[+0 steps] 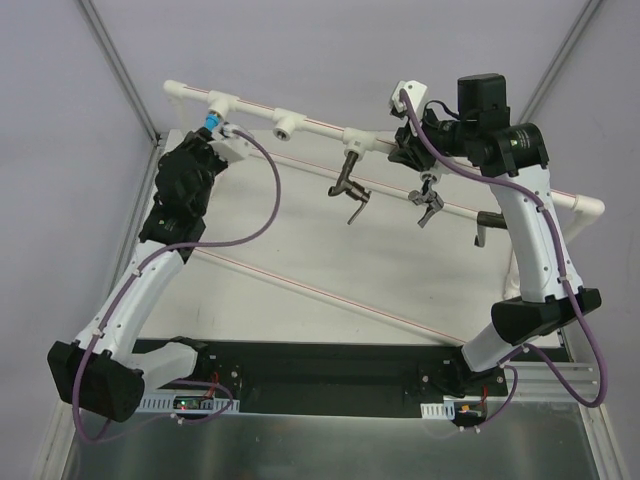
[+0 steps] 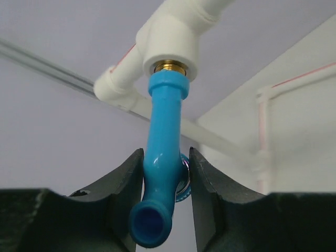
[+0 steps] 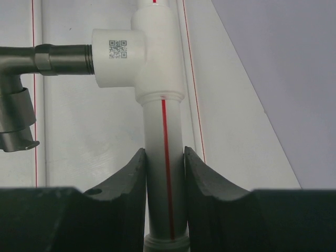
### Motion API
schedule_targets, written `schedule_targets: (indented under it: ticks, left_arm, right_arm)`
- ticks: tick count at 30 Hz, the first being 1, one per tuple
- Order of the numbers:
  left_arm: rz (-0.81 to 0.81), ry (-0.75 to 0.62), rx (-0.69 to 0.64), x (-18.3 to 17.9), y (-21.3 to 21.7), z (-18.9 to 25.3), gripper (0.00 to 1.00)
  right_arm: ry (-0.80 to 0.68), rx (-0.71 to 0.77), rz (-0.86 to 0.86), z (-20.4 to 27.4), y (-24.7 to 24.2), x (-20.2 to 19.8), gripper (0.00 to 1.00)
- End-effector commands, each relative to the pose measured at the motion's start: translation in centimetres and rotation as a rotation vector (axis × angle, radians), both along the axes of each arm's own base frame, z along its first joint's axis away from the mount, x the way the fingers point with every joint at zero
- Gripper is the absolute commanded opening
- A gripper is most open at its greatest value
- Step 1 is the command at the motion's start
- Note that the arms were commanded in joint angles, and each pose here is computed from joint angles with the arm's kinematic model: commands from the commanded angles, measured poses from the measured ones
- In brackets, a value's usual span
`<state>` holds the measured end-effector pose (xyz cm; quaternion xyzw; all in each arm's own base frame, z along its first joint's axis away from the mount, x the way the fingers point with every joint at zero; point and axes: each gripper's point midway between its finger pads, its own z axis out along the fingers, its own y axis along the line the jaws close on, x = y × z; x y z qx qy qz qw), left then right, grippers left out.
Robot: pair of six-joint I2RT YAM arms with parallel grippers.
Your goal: Install the water faucets
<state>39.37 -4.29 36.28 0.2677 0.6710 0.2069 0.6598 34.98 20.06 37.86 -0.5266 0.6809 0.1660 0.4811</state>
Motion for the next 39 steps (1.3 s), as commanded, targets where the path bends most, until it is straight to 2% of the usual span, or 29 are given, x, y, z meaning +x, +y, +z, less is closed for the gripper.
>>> schedule_targets:
  ticks: [1,2,3,6,7,11,14,16,18,19,20,22,23,25,26,28,29,31,32,34,35,39]
  left_arm:
    - [-0.149,0.003,1.046,0.2,-3.7,-2.9,0.27]
    - [-0.147,0.020,1.113,0.7,-3.6,-3.8,0.26]
    - [-0.143,0.036,1.118,0.7,-3.4,-4.4,0.25]
    - [-0.134,-0.033,0.995,0.6,-3.9,-2.3,0.28]
    - [-0.128,-0.057,0.949,0.5,-4.0,-1.4,0.42]
    - [-0.131,-0.180,0.667,-0.8,-4.8,3.8,0.74]
    - [-0.141,-0.252,0.488,-2.0,-5.0,7.2,0.87]
    - [-0.168,-0.299,0.381,-2.9,-5.4,9.3,0.91]
    - [-0.196,-0.347,0.176,-4.5,-5.5,12.1,0.97]
    - [-0.205,-0.360,0.095,-5.1,-5.5,13.0,0.98]
    - [-0.220,-0.367,-0.084,-6.0,-5.5,14.0,0.99]
    - [-0.214,-0.400,-0.274,-7.1,-5.0,16.0,0.99]
    - [-0.224,-0.408,-0.452,-7.8,-4.9,16.7,0.99]
    - [-0.148,-0.417,-0.630,-7.9,-3.5,16.6,0.99]
    - [-0.122,-0.413,-0.786,-8.0,-3.0,16.5,0.99]
    - [-0.040,-0.400,-0.963,-8.0,-1.6,15.8,0.99]
    - [0.028,-0.377,-1.117,-8.2,-0.4,14.9,0.99]
    - [0.071,-0.360,-1.266,-8.5,0.6,13.9,0.99]
    - [0.058,-0.373,-1.398,-9.3,1.0,14.2,0.98]
    - [0.141,-0.361,-1.501,-9.2,2.8,12.1,0.96]
    - [0.150,-0.361,-1.610,-9.3,3.4,11.7,0.96]
    - [0.188,-0.253,-1.759,-7.9,4.2,8.4,0.97]
  right_arm:
    - [0.068,0.079,0.120,0.3,3.3,-2.0,0.01]
    - [0.067,0.080,0.120,0.3,3.3,-1.9,0.01]
    - [0.070,0.080,0.120,0.3,3.4,-2.0,0.01]
    - [0.066,0.076,0.115,0.3,3.2,-1.9,0.01]
    - [0.063,0.072,0.112,0.2,3.2,-1.9,0.01]
    - [0.065,0.071,0.111,0.2,3.1,-1.8,0.01]
    - [0.063,0.076,0.113,0.3,3.1,-1.9,0.01]
    - [0.063,0.077,0.114,0.3,3.2,-1.9,0.01]
    - [0.065,0.077,0.115,0.3,3.2,-1.9,0.01]
    - [0.065,0.078,0.114,0.3,3.2,-1.9,0.01]
    - [0.067,0.078,0.115,0.3,3.3,-1.9,0.01]
    - [0.066,0.077,0.114,0.3,3.2,-1.9,0.01]
    - [0.067,0.078,0.114,0.3,3.2,-1.9,0.01]
    - [0.069,0.080,0.114,0.3,3.2,-1.9,0.01]
    - [0.073,0.082,0.115,0.3,3.3,-1.9,0.01]
    - [0.074,0.084,0.121,0.3,3.4,-2.0,0.01]
    - [0.073,0.086,0.122,0.3,3.4,-2.0,0.01]
    - [0.074,0.087,0.124,0.4,3.4,-2.1,0.01]
    - [0.070,0.087,0.124,0.5,3.3,-2.2,0.01]
    - [0.072,0.087,0.128,0.4,3.4,-2.3,0.01]
    - [0.073,0.088,0.126,0.4,3.3,-2.4,0.01]
    - [0.070,0.093,0.132,0.6,3.3,-2.6,0.01]
